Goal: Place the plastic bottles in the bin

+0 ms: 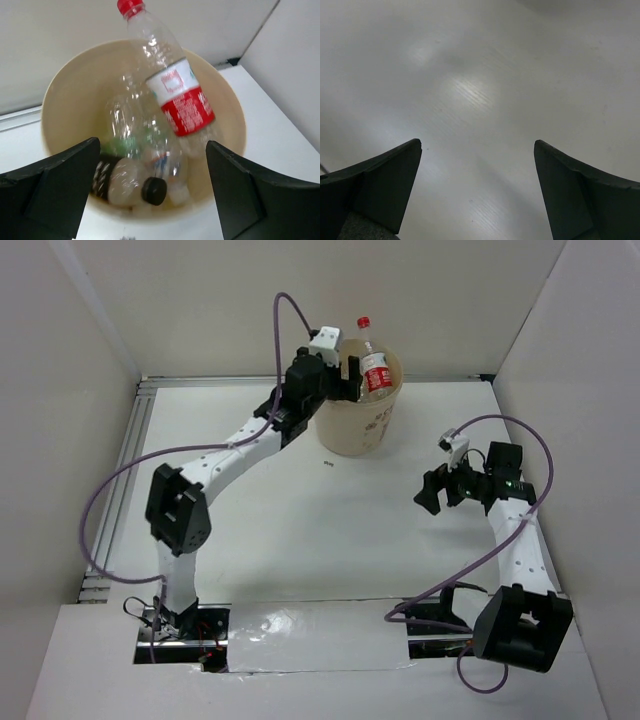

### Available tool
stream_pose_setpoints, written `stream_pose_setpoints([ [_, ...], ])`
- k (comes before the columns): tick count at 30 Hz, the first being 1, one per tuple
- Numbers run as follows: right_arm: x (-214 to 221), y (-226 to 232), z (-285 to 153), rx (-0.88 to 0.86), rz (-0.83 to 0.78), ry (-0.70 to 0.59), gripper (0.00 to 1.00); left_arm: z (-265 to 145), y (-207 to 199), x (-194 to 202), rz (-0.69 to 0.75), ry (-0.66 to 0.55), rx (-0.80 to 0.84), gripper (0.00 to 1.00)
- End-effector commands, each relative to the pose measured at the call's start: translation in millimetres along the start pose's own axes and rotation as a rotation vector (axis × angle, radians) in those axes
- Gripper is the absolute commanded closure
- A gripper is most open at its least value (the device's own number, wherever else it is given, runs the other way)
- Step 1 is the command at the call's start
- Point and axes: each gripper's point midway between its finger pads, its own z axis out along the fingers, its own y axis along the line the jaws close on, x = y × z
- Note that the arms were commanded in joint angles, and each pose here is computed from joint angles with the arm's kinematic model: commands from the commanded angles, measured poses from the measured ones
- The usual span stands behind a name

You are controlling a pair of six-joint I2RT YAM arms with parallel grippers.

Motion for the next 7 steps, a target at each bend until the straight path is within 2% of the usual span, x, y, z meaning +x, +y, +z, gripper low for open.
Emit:
stream_pose_setpoints([
  [1,-36.1,-56.1,-13.9,0.29,0.151,-0.057,0.0,-69.5,-21.6,-74.6,0.012,-0.127,0.107,0.0],
  [2,-44.9,-63.8,-19.7,0.333,0.153,-0.07,0.0,-102.0,-19.5,-98.1,0.005,-0.161,0.114,0.0],
  [3,-47.8,-75.9,-25.8,0.409,0.183,-0.075,0.0,-125.6,-3.8,-48.8,0.015,-0.05,0.093,0.0],
  [4,-45.7,-79.6,-27.7,0.434,0.186,-0.066,0.0,-126.1,-5.5,-47.9,0.015,-0.047,0.103,0.0],
  [5,-48.2,-87.1,-30.8,0.465,0.208,-0.077,0.0,-158.0,2.4,-66.1,-0.008,-0.091,0.102,0.0],
  [6,-48.8,-90.5,-32.4,0.484,0.205,-0.078,0.0,-167.9,23.3,-12.0,-0.005,0.004,0.057,0.0],
  [7,-56.0,-93.5,-36.6,0.508,0.199,-0.107,0.0,-181.6,34.2,1.3,-0.021,0.011,0.036,0.0],
])
